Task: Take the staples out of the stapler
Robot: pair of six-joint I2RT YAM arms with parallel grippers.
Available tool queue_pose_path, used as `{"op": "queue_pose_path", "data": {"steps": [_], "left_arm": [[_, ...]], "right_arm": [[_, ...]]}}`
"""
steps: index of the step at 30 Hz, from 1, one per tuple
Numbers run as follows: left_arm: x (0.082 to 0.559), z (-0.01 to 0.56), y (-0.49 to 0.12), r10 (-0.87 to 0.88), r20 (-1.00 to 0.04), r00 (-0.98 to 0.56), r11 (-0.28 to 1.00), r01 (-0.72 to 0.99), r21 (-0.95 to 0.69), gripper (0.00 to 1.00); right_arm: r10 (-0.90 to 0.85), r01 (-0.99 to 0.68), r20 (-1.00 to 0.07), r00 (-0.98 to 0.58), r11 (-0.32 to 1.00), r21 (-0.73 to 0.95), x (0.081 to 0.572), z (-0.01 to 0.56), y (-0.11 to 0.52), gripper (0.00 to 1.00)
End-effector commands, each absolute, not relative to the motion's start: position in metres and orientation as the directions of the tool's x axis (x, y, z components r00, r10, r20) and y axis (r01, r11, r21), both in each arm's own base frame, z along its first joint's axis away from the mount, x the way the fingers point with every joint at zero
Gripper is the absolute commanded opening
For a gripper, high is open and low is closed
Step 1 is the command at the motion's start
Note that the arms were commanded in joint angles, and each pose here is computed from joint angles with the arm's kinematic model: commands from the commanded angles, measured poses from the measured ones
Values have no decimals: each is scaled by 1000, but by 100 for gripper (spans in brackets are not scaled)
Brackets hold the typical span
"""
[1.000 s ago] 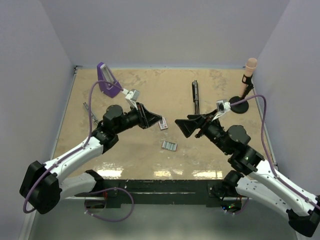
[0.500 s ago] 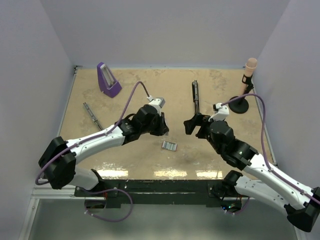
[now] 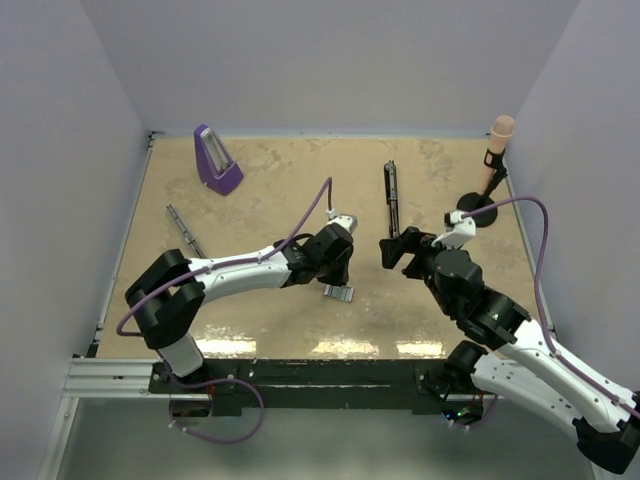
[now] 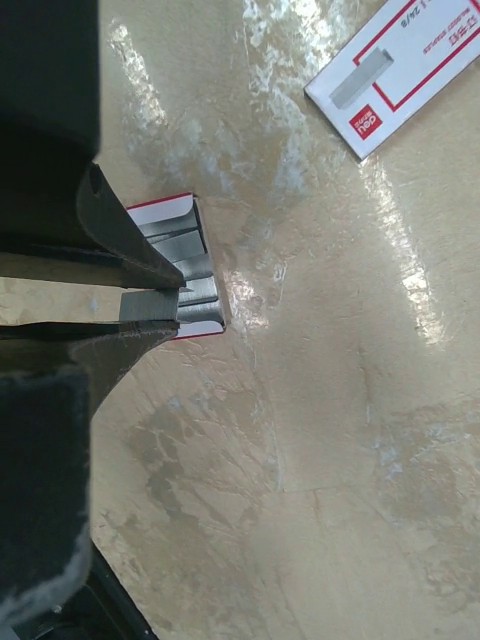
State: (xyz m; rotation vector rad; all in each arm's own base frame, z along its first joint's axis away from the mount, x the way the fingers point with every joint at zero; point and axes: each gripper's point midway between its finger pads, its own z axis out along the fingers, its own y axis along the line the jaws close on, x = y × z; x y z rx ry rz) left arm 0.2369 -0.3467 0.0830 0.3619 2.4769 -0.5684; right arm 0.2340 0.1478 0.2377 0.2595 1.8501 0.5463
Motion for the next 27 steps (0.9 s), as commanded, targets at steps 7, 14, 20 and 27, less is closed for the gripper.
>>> {"op": "queue_pose_path", "data": {"steps": [7, 14, 20, 27], "left_arm": [[237, 68, -360, 131, -558, -819, 893, 341, -292, 7], [236, 61, -359, 127, -556, -821, 898, 333, -286, 7], [237, 55, -362, 133, -549, -825, 900, 333, -282, 7], [238, 50, -360, 142, -546, -826, 905, 332, -267, 7]], "right_arm": [[452, -58, -835, -312, 869, 492, 234, 237, 138, 99], [459, -59, -831, -313, 864, 500, 234, 236, 138, 98], [463, -62, -831, -310, 862, 503, 232, 239, 138, 99], [465, -63, -830, -308, 861, 505, 232, 240, 137, 99]]}}
